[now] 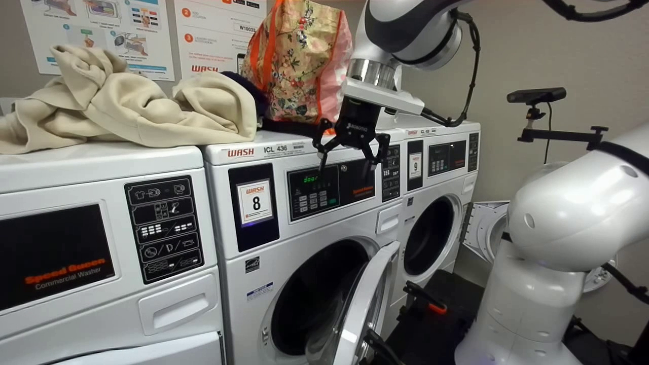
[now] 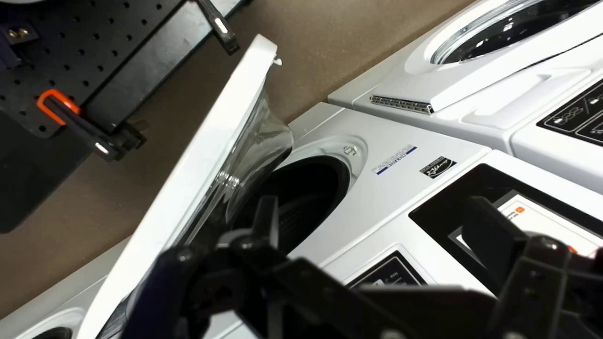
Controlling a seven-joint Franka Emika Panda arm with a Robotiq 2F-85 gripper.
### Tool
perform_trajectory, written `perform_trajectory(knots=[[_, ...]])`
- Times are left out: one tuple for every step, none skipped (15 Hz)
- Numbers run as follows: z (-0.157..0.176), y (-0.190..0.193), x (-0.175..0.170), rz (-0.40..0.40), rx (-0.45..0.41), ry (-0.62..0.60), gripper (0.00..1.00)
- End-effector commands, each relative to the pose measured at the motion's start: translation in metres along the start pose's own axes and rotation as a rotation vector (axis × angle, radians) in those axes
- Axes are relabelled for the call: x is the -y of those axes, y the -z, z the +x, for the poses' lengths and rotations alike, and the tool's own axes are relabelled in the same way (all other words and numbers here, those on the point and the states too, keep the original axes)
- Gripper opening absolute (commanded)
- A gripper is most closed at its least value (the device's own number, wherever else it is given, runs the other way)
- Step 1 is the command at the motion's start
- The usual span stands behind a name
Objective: Open the washing machine
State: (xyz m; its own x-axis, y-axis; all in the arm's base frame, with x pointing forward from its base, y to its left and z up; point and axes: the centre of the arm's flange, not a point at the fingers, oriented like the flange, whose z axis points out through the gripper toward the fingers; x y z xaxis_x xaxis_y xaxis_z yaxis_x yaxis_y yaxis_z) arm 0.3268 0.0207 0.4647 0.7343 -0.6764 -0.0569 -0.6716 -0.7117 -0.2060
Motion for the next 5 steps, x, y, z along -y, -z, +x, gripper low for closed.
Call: perform_trajectory(knots=[[-0.0024,0.0079,-0.0022,0.001,-0.011,0.001,1.00],[-0.0018,0.0080,-0.0029,0.002,-0.011,0.000,1.00],[-0.0012,0.0075,-0.0036,0.003,-0.011,-0.003,1.00],[-0.0006,0.0065,-0.0039,0.000,-0.017,-0.007,1.00],[-0.0006,0.0055,-0.0036,-0.002,-0.018,-0.008,1.00]])
